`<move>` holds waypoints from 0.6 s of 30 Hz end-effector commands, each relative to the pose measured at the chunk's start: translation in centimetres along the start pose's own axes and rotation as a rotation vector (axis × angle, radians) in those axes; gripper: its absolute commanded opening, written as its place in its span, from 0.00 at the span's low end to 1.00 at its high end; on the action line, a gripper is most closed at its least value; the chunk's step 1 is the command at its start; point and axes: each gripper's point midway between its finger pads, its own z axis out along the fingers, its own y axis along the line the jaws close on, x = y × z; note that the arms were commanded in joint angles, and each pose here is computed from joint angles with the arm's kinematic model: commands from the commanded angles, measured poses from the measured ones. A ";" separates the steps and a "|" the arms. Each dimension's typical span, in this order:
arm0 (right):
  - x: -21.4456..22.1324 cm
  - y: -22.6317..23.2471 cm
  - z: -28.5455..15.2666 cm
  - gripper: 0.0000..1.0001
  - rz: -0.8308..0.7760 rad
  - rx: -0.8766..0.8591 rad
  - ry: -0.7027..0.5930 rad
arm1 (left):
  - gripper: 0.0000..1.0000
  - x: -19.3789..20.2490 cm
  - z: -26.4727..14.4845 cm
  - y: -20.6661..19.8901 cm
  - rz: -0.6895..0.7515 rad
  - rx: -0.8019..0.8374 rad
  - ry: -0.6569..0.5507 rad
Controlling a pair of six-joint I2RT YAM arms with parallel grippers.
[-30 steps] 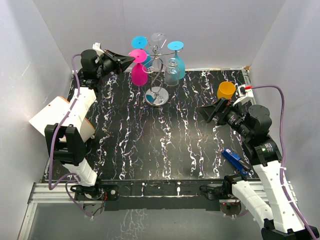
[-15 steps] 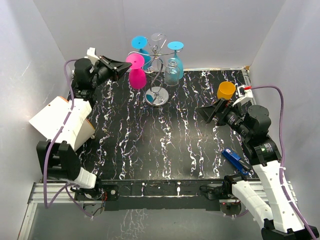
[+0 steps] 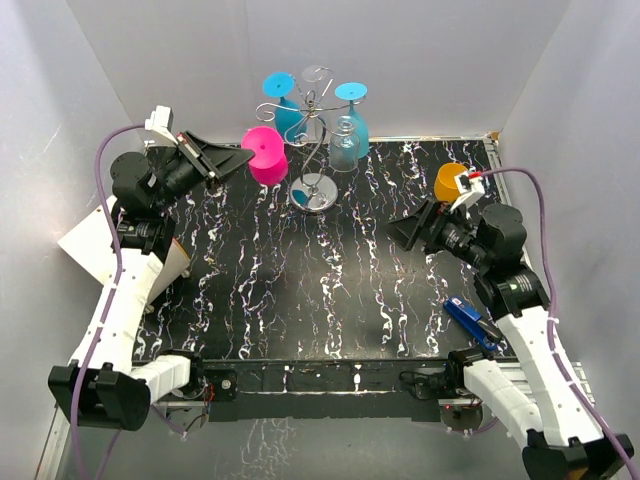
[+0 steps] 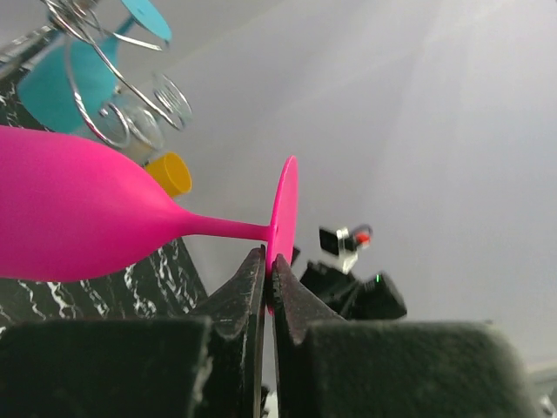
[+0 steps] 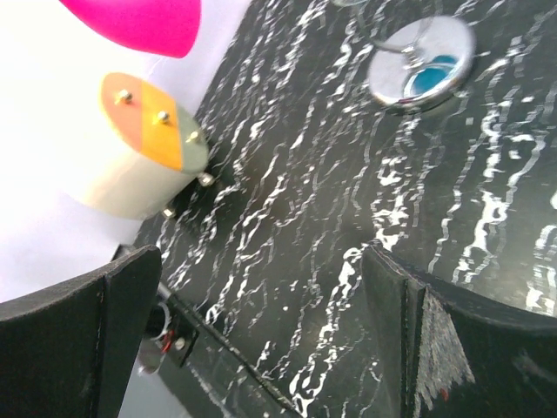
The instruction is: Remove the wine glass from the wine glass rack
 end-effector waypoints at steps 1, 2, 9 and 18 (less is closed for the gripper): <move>0.2 3.6 0.9 0.98 0.001 -0.230 0.060 | 0.00 4.2 -3.4 -4.2 0.222 0.183 0.177; 0.4 4.2 1.0 0.98 0.007 -0.274 0.080 | 0.00 5.0 -4.1 -4.8 0.246 0.218 0.203; -0.2 8.8 1.1 0.98 0.109 -0.570 0.077 | 0.00 9.2 -8.0 -9.0 0.267 0.447 0.313; -1.6 15.4 3.6 0.99 0.189 -0.758 0.067 | 0.00 11.2 -11.2 -13.3 0.265 0.645 0.346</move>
